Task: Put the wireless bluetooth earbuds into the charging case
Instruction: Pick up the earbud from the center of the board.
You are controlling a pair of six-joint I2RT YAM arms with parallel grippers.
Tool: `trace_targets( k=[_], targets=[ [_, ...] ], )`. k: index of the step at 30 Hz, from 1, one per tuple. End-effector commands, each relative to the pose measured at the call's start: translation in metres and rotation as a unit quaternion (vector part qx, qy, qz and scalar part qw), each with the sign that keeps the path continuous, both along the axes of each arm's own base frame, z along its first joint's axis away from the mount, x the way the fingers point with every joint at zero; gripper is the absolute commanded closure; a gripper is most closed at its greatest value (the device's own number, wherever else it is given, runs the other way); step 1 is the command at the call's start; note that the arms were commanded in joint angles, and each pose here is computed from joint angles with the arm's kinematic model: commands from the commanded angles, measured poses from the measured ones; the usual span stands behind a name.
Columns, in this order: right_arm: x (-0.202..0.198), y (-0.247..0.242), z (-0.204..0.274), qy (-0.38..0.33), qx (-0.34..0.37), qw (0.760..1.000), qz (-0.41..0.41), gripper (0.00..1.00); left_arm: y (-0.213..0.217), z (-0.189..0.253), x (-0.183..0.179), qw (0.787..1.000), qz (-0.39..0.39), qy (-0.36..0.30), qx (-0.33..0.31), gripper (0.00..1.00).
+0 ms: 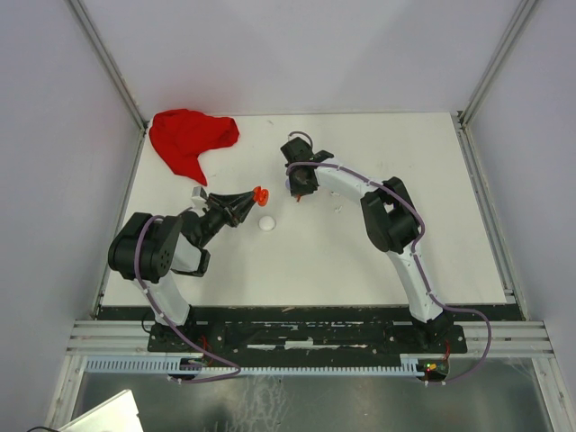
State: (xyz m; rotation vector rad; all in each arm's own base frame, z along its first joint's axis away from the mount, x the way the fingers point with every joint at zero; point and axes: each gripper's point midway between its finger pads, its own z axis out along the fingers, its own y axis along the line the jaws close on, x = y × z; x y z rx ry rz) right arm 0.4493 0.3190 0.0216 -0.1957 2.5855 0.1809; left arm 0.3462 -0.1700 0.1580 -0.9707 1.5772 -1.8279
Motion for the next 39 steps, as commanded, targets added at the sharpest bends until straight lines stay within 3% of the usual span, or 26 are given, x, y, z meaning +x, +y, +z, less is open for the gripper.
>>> trace_targets(
  k=[1,10,17,29,39],
  targets=[
    [0.0,-0.004,-0.011,0.01,-0.017,1.0,0.001,0.72,0.002,0.044,-0.011,0.994,-0.003,-0.112,-0.006,0.97],
    [0.001,-0.005,-0.004,-0.005,-0.012,1.0,0.005,0.87,0.002,0.043,-0.01,0.994,-0.002,-0.11,-0.006,0.97],
    [0.013,-0.004,0.046,-0.104,0.027,0.994,0.022,0.94,0.001,0.041,-0.009,0.994,-0.003,-0.109,-0.005,0.97],
    [0.007,-0.01,0.098,-0.193,0.066,0.978,0.04,0.95,0.0,0.034,-0.004,0.995,-0.005,-0.103,-0.001,0.97],
    [-0.023,0.006,0.154,-0.304,0.137,0.932,0.14,0.94,-0.009,0.022,0.001,0.996,-0.022,-0.086,-0.001,0.97]
  ],
)
